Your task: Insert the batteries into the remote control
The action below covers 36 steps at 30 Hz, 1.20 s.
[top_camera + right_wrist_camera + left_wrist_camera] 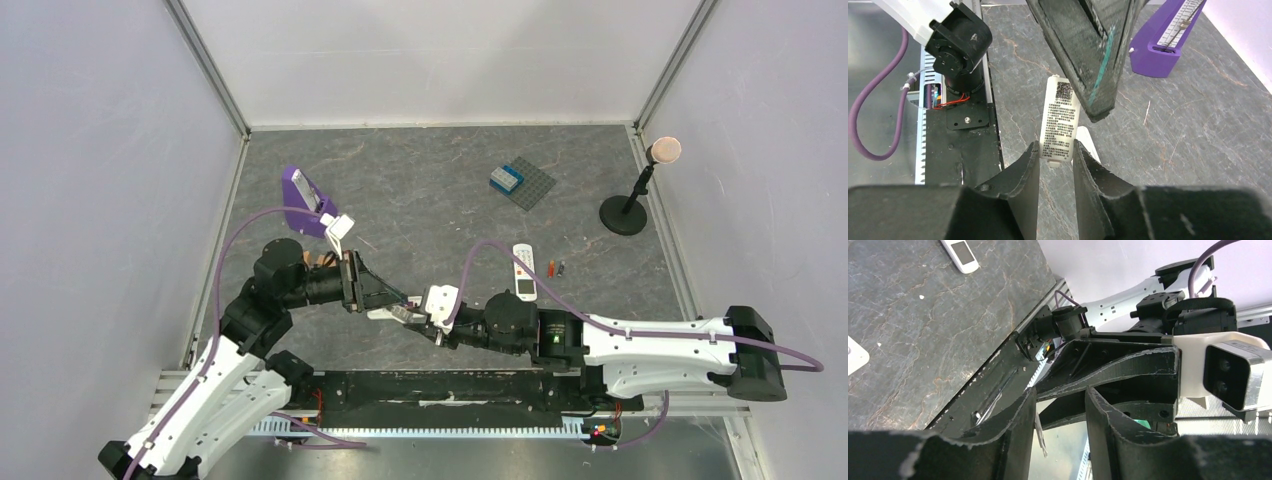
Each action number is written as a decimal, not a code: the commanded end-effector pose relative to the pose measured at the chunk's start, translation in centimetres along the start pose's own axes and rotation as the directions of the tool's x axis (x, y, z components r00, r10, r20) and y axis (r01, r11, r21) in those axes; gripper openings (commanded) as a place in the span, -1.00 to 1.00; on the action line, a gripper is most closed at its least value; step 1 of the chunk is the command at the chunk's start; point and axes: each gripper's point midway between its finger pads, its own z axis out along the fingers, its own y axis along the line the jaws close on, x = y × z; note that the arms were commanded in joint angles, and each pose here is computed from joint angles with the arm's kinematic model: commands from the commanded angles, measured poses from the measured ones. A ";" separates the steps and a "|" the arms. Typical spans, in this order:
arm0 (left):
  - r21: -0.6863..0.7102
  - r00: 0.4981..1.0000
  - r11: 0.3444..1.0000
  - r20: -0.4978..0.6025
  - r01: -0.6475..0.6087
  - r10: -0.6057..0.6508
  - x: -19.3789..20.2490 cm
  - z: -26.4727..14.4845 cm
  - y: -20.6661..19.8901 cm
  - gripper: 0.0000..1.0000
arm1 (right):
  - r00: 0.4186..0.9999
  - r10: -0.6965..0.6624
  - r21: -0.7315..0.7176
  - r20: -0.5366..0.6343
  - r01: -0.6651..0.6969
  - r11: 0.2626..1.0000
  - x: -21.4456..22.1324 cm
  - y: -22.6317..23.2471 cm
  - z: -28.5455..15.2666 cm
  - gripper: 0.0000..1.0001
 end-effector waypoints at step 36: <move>0.212 0.880 0.976 0.452 0.058 -0.150 -9.2 -2.8 -7.1 -0.96 | 0.413 0.757 -0.118 0.506 -0.837 0.535 -16.3 -7.3 -6.0 0.62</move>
